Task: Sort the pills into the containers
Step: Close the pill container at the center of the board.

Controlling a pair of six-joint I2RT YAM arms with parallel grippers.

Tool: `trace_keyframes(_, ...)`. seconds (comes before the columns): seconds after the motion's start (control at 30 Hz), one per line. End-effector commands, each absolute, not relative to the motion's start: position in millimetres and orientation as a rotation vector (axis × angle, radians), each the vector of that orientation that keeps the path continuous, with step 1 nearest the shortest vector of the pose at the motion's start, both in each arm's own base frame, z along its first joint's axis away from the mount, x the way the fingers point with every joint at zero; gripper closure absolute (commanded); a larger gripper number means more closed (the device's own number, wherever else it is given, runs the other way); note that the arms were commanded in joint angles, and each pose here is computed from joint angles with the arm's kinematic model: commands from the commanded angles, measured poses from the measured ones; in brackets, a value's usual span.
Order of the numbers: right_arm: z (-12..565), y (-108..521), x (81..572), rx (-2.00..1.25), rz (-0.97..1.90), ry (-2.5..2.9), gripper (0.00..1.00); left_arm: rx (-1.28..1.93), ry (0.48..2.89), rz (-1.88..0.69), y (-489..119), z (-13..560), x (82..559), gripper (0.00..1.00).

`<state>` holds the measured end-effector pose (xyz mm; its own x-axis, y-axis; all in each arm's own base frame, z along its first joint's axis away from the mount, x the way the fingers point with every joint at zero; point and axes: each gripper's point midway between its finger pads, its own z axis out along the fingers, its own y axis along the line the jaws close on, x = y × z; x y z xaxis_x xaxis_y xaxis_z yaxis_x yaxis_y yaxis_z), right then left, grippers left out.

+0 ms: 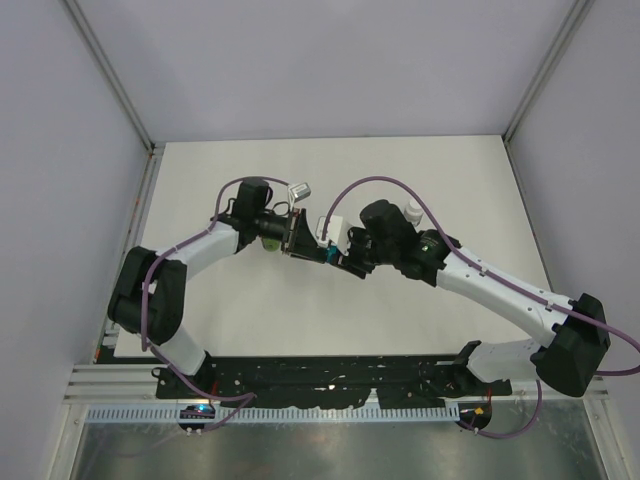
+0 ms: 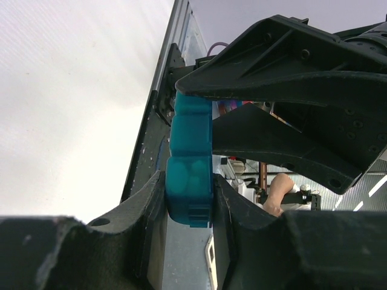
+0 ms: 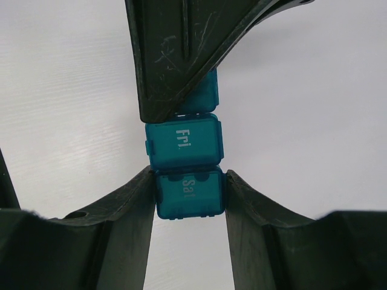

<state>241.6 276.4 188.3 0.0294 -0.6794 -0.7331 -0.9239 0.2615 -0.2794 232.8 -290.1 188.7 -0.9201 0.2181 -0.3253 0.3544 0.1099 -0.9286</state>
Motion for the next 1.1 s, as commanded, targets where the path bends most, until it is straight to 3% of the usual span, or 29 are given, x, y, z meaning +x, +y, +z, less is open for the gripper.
trace_keyframes(0.0, 219.5, 286.5, 251.8, -1.418, 0.393, 1.639, 0.94, 0.638, 2.210, -1.931, -287.3, 199.0, 228.0, 0.70)
trace_keyframes(0.13, 220.5, 287.7, 251.8, -1.418, 0.399, 1.637, 0.94, 0.630, 2.221, -1.937, -287.7, 196.7, 228.9, 0.84)
trace_keyframes(0.2, 220.5, 288.1, 251.7, -1.420, 0.401, 1.641, 0.95, 0.624, 2.224, -1.940, -288.5, 196.1, 230.5, 1.00)
trace_keyframes(0.57, 216.2, 293.3, 251.4, -1.428, 0.428, 1.651, 0.93, 0.583, 2.127, -2.026, -291.2, 213.2, 228.8, 1.00)
trace_keyframes(0.6, 214.8, 293.5, 250.4, -1.430, 0.431, 1.653, 0.87, 0.587, 2.109, -2.029, -291.4, 216.8, 228.8, 1.00)
trace_keyframes(0.7, 213.6, 292.9, 251.6, -1.426, 0.427, 1.661, 0.82, 0.595, 2.091, -2.034, -290.8, 222.8, 227.0, 1.00)
trace_keyframes(0.77, 212.6, 292.5, 252.4, -1.426, 0.421, 1.662, 0.73, 0.594, 2.083, -2.038, -290.6, 224.7, 226.2, 1.00)
trace_keyframes(0.87, 209.2, 291.0, 252.7, -1.427, 0.413, 1.676, 0.52, 0.591, 2.080, -2.037, -290.7, 225.2, 226.3, 1.00)
trace_keyframes(1.07, 207.8, 289.9, 253.2, -1.426, 0.406, 1.681, 0.32, 0.593, 2.078, -2.041, -290.8, 225.4, 226.4, 1.00)
